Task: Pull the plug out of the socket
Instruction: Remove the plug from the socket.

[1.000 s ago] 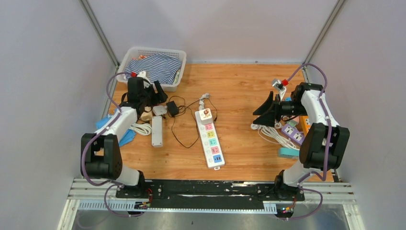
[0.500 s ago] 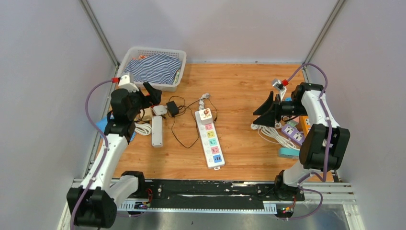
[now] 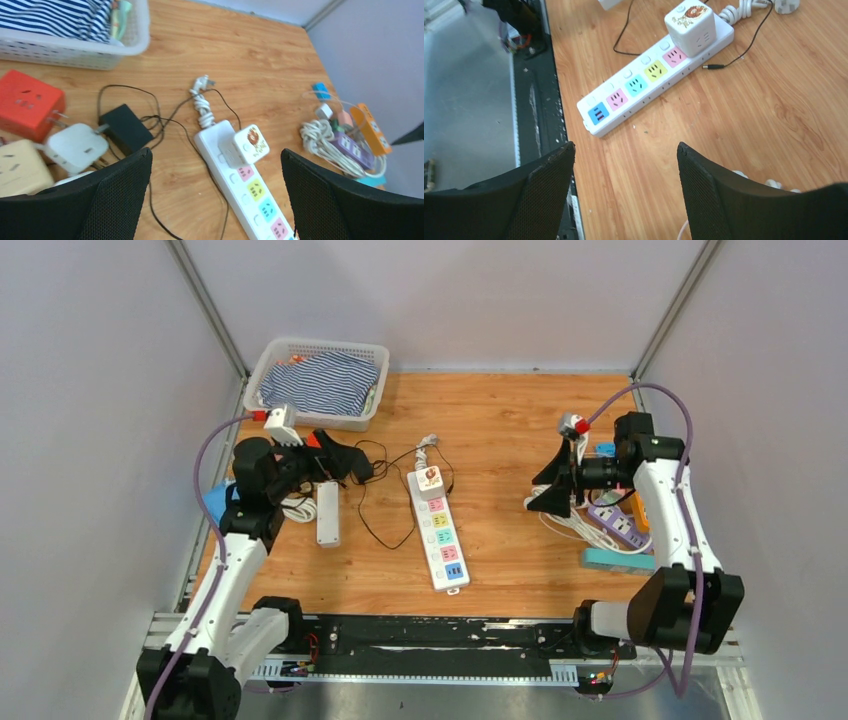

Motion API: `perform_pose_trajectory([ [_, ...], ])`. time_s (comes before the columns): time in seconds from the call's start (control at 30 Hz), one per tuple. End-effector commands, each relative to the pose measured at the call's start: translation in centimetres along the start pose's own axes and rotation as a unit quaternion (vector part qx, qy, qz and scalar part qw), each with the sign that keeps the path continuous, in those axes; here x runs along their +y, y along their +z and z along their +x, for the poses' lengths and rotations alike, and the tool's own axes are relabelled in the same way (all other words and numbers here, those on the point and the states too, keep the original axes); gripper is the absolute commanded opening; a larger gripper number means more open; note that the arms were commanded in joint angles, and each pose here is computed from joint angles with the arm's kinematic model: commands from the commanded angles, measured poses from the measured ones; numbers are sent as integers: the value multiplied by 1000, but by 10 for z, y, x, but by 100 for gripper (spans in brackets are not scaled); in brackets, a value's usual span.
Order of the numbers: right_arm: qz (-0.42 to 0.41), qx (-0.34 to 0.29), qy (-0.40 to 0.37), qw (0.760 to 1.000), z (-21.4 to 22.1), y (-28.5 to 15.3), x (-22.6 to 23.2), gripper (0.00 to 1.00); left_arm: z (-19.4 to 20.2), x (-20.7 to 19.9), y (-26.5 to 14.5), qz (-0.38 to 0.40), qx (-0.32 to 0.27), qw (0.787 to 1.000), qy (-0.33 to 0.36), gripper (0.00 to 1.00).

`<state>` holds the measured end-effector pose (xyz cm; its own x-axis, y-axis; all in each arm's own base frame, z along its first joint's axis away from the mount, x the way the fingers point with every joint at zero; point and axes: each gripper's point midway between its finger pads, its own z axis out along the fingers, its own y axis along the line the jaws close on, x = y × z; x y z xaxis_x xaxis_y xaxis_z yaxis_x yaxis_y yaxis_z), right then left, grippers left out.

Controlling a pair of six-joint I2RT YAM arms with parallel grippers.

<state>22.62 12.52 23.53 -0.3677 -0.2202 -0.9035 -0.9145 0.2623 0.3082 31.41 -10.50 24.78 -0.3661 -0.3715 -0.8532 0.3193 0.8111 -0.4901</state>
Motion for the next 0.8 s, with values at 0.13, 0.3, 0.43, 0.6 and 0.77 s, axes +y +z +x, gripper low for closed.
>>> perform_pose_trajectory([
  [0.13,40,99,-60,992,9,34,-1,77,41,-60,10,86,55,992,71,100],
  [0.3,-4,108,-74,991,18,54,12,76,61,-77,24,109,87,980,140,100],
  [0.43,-29,107,-66,992,40,60,21,77,69,-83,42,102,110,969,196,100],
  [0.6,-23,110,-71,991,46,60,18,77,98,-85,70,72,174,937,296,100],
  [0.77,-22,117,-71,990,51,60,16,77,117,-82,93,52,241,903,352,100],
])
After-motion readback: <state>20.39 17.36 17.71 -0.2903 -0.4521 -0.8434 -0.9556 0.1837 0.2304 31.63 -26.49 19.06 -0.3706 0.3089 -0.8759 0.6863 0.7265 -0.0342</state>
